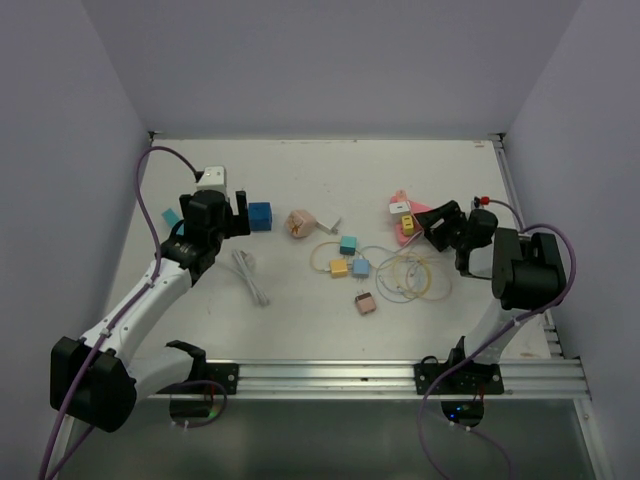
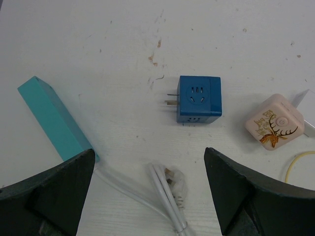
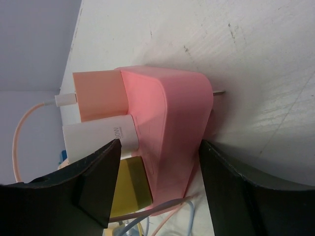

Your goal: Pull the plug off the socket

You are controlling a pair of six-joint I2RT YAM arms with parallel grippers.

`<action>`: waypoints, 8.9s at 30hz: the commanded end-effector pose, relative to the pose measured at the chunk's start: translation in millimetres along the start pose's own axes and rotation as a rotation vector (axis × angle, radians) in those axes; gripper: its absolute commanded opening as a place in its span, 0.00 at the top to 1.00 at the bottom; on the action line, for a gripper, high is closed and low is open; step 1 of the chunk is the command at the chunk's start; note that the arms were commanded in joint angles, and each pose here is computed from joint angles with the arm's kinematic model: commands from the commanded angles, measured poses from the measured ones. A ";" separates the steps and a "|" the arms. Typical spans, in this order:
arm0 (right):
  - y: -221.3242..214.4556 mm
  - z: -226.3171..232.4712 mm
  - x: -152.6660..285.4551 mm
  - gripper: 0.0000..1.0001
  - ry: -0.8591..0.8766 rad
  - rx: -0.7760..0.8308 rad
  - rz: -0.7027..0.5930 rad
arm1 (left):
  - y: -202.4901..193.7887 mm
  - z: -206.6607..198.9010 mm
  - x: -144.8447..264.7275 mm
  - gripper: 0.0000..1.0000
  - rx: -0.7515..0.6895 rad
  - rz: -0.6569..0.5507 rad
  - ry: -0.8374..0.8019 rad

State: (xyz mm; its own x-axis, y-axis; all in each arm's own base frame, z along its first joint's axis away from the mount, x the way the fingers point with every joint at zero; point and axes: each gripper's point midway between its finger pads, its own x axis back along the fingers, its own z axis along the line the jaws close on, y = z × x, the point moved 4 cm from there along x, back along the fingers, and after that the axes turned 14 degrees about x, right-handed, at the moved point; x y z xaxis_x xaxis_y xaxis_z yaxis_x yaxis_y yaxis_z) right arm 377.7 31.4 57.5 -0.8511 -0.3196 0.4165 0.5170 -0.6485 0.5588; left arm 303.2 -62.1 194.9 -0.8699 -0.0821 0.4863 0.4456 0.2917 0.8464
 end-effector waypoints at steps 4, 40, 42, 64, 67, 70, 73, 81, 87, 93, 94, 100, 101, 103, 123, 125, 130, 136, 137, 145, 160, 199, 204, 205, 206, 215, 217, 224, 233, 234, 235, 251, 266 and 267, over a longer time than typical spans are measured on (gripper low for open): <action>-3.0 1.3 -4.7 0.32 0.080 -0.018 -0.025 | 13.0 -3.4 -0.3 0.05 0.015 -0.038 -0.013; 60.6 134.4 89.3 1.00 0.194 0.383 -0.198 | 9.9 -44.4 17.8 0.06 0.187 0.087 -0.243; 49.8 146.0 100.5 1.00 0.191 0.404 -0.179 | 6.5 -52.2 24.9 0.06 0.234 0.130 -0.287; -36.1 164.7 151.6 1.00 0.258 0.819 -0.083 | -52.7 -178.6 108.2 0.08 0.598 0.495 -0.710; -39.2 164.3 152.0 1.00 0.277 0.843 -0.076 | -48.7 -201.9 107.1 0.08 0.621 0.515 -0.757; -41.4 163.6 152.3 1.00 0.284 0.848 -0.073 | -44.7 -220.7 102.9 0.09 0.616 0.504 -0.762; -43.7 163.5 151.8 1.00 0.293 0.838 -0.060 | -47.4 -238.2 94.2 0.10 0.605 0.496 -0.758; -44.4 167.0 149.2 1.00 0.318 0.832 -0.066 | -74.0 -272.4 62.6 0.15 0.582 0.527 -0.715; -47.1 166.8 150.1 1.00 0.330 0.831 -0.064 | -92.7 -296.4 49.2 0.25 0.556 0.567 -0.701; -48.6 164.3 150.5 1.00 0.326 0.828 -0.067 | -101.5 -300.9 46.6 0.52 0.559 0.564 -0.698; -49.2 163.1 150.1 1.00 0.322 0.826 -0.066 | -102.4 -300.8 46.5 0.56 0.560 0.563 -0.698; -45.3 146.0 144.9 1.00 0.211 0.805 -0.091 | -108.8 -288.0 48.5 0.90 0.592 0.565 -0.671; -44.9 142.8 144.3 1.00 0.189 0.800 -0.094 | -109.9 -286.1 49.1 1.00 0.599 0.567 -0.669; -42.0 131.5 142.7 1.00 0.114 0.788 -0.106 | -113.0 -280.4 51.4 1.00 0.628 0.578 -0.663; -39.7 77.5 143.2 1.00 -0.182 0.726 -0.160 | -113.8 -242.2 65.3 1.00 0.832 0.589 -0.562; -36.8 85.6 145.3 1.00 -0.148 0.720 -0.177 | -114.3 -236.4 65.2 1.00 0.805 0.574 -0.541; -28.7 93.7 152.9 1.00 -0.138 0.714 -0.220 | -119.9 -214.9 62.1 1.00 0.680 0.522 -0.486; -28.8 103.3 157.9 1.00 -0.077 0.663 -0.256 | -152.8 -184.9 60.7 1.00 0.574 0.568 -0.427; -29.2 105.2 158.0 1.00 -0.063 0.657 -0.259 | -164.8 -176.1 60.8 1.00 0.557 0.588 -0.423; -34.3 106.1 155.0 1.00 -0.029 0.634 -0.259 | -198.3 -156.0 63.9 0.92 0.507 0.656 -0.450; -43.6 132.3 155.2 1.00 0.156 0.665 -0.214 | -196.8 -154.9 63.9 0.29 0.472 0.649 -0.447; -58.6 160.7 157.5 1.00 0.379 0.684 -0.141 | -129.0 -278.4 77.7 0.04 0.689 0.675 -0.668; -59.2 159.0 157.0 1.00 0.373 0.684 -0.141 | -137.1 -279.6 78.3 0.21 0.702 0.692 -0.659; -58.8 158.3 156.8 1.00 0.368 0.683 -0.145 | -141.3 -277.0 77.8 0.25 0.700 0.698 -0.650; -59.1 156.7 155.9 1.00 0.361 0.682 -0.144 | -139.4 -276.7 79.1 0.30 0.708 0.695 -0.656; -54.2 135.6 151.9 1.00 0.226 0.673 -0.179 | -144.2 -256.9 85.0 0.97 0.750 0.693 -0.631; -51.9 125.7 151.2 1.00 0.165 0.668 -0.192 | -150.7 -248.9 85.6 1.00 0.757 0.706 -0.615; -47.5 100.1 149.8 1.00 0.009 0.660 -0.217 | -155.4 -225.6 97.2 1.00 0.823 0.740 -0.589; -49.7 93.4 148.7 1.00 -0.010 0.662 -0.220 | -159.6 -197.9 98.7 1.00 0.783 0.694 -0.529; -50.0 95.1 148.5 1.00 0.000 0.661 -0.218 | -158.7 -197.2 97.3 1.00 0.764 0.680 -0.520; -49.4 96.9 148.7 1.00 0.005 0.661 -0.218 | -164.5 -189.7 94.0 1.00 0.717 0.671 -0.483; -54.1 117.2 151.6 1.00 0.131 0.669 -0.193 | -178.0 -142.0 41.7 0.79 0.425 0.441 -0.226; -58.7 118.7 148.7 1.00 0.158 0.663 -0.169 | -184.8 -141.2 48.1 0.21 0.405 0.473 -0.265; -59.3 118.7 148.4 1.00 0.161 0.662 -0.167 | -185.2 -141.2 48.8 0.17 0.405 0.477 -0.268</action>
State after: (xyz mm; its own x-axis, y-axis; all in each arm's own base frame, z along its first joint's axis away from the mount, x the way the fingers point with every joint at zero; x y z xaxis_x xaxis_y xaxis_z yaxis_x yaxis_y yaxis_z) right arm 222.4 97.1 141.0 -0.8803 -0.3466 0.3240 0.3840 -0.1194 0.9156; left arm 202.5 -247.8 75.5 -0.6070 0.3312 0.7224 0.7411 0.5641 0.3641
